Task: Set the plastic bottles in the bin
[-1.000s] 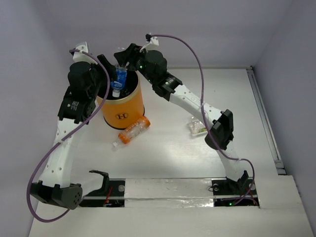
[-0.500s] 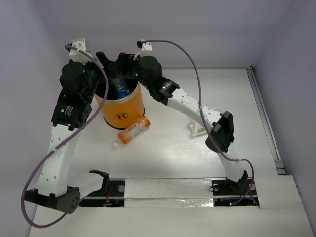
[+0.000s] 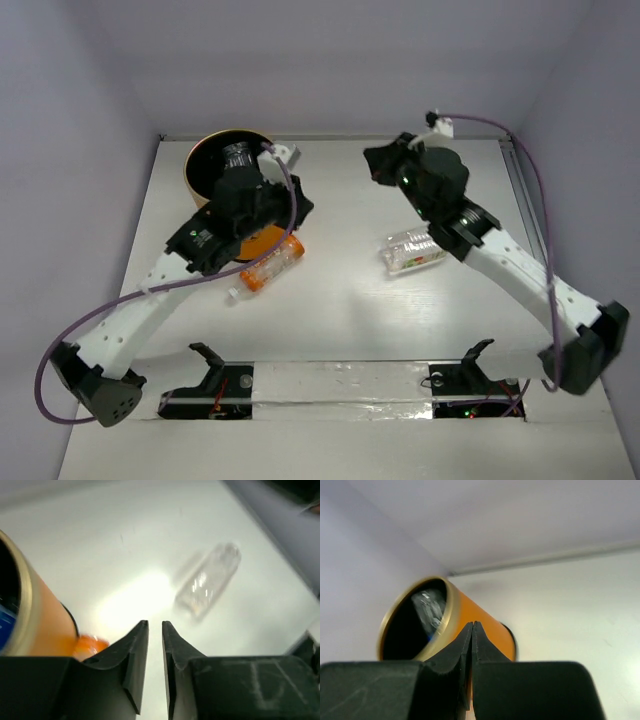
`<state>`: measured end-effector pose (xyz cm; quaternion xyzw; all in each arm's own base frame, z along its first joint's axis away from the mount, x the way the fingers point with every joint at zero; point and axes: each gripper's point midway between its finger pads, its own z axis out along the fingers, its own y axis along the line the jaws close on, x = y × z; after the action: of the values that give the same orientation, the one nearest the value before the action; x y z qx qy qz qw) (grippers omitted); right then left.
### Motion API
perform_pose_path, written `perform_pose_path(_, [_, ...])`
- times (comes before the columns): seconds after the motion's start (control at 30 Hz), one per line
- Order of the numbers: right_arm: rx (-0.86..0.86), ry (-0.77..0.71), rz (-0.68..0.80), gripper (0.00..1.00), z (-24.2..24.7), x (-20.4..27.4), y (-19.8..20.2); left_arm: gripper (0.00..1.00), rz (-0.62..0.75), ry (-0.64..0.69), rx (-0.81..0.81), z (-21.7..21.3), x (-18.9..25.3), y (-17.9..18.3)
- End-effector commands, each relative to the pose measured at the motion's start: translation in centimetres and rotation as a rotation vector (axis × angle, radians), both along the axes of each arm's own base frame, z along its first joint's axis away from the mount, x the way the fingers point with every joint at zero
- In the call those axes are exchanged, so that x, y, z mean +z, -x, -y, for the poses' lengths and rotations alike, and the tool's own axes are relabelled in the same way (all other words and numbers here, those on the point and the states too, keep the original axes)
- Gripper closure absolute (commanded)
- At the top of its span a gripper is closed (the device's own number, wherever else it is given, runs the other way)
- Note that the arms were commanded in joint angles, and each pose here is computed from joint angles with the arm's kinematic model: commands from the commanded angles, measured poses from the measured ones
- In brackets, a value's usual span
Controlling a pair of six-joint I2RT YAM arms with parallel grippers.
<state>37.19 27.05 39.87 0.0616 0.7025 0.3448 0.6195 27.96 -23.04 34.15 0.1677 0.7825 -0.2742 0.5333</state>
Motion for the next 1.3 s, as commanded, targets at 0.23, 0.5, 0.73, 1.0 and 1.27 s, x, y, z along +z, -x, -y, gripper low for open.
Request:
perform_pose_path(0.23, [-0.051, -0.097, -0.322, 0.91, 7.6, -14.6, 9.0, 0.50, -0.383, -0.251, 0.178, -2.0, -16.4, 1.3])
perform_pose_path(0.5, [-0.045, -0.121, -0.347, 0.48, 9.3, -17.1, 10.6, 0.26, -0.396, -0.378, 0.330, -4.1, -20.4, -0.7])
perform_pose_path(0.73, [0.023, -0.122, -0.324, 0.45, 9.0, -17.1, 11.6, 0.25, -0.378, -0.442, 0.358, -4.5, -22.9, -1.8])
perform_pose_path(1.0, [0.022, -0.114, -0.292, 0.45, 9.5, -16.5, 11.8, 0.24, -0.359, -0.491, 0.391, -4.8, -24.3, -2.6])
perform_pose_path(1.27, [0.024, -0.128, -0.278, 0.44, 9.8, -16.5, 12.0, 0.24, -0.381, -0.581, 0.414, -5.5, -26.8, -3.0])
